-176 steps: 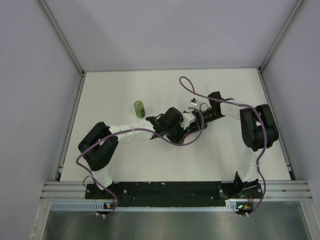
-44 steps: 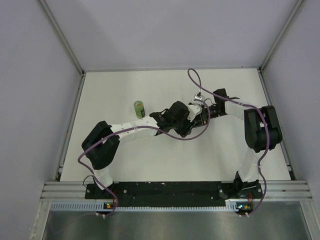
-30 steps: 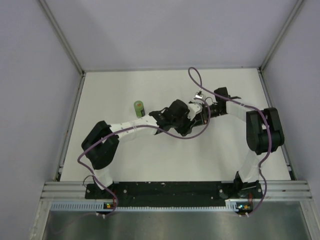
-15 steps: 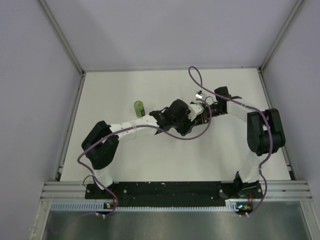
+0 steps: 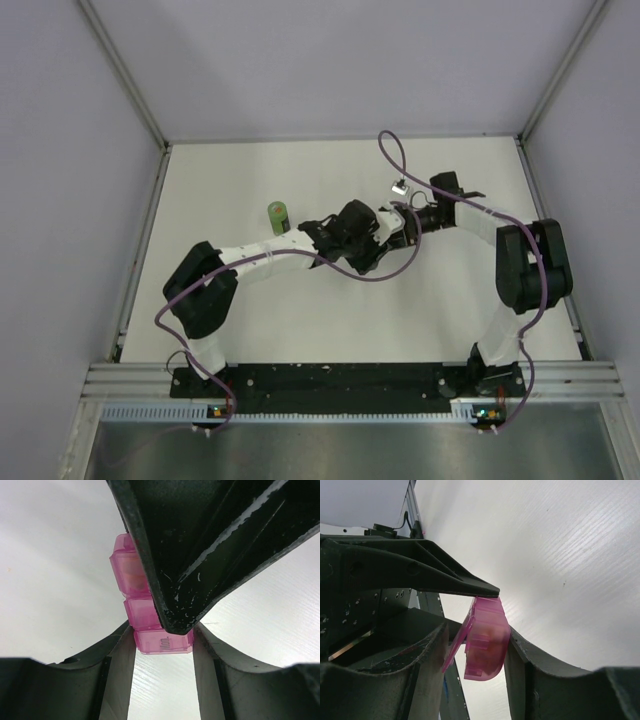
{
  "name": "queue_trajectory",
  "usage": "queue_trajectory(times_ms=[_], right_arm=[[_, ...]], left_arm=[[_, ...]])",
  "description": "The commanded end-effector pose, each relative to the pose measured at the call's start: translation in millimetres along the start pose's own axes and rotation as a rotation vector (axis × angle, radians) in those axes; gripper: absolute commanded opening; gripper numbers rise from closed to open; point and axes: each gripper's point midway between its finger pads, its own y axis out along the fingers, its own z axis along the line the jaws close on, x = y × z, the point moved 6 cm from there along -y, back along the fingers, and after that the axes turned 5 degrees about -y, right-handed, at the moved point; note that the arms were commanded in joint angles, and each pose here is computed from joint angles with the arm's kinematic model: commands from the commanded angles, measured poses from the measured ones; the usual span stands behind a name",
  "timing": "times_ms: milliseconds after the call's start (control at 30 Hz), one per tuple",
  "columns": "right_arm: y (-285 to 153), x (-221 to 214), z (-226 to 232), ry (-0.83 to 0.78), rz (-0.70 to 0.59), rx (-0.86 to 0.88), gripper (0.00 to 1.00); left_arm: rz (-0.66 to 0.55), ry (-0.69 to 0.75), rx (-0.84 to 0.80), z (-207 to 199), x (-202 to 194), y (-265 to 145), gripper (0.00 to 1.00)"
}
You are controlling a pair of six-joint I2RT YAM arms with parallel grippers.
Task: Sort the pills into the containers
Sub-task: Close the pill container at the center of the board.
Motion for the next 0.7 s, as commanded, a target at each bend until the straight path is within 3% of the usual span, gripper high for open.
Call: queue_trajectory(times_ms=[0,167,333,667], right_arm=[[-9.4,17.2,13.8,-0.1,-0.049,0.019,0.45],[-8.7,15.6,13.1,-0.102,-0.046,0.017,0.3],[-9.7,15.8,12.6,-0.11,-0.046,0.005,0.0],[-13.6,14.0,10.4,-0.157,-0.025,-0.037,0.0]], left_arm=[[-0.023,0.005,0.01,1.4,7.3,-8.4,0.0],[-0.024,-0.007,0.002,-0.2,7.1,-9.5,0.0],[-0.029,-0.035,-0.022,-0.1,8.1,-10.3,0.0],[-0.035,-0.057,-0.049,2.4,8.4,-12.8,0.0]])
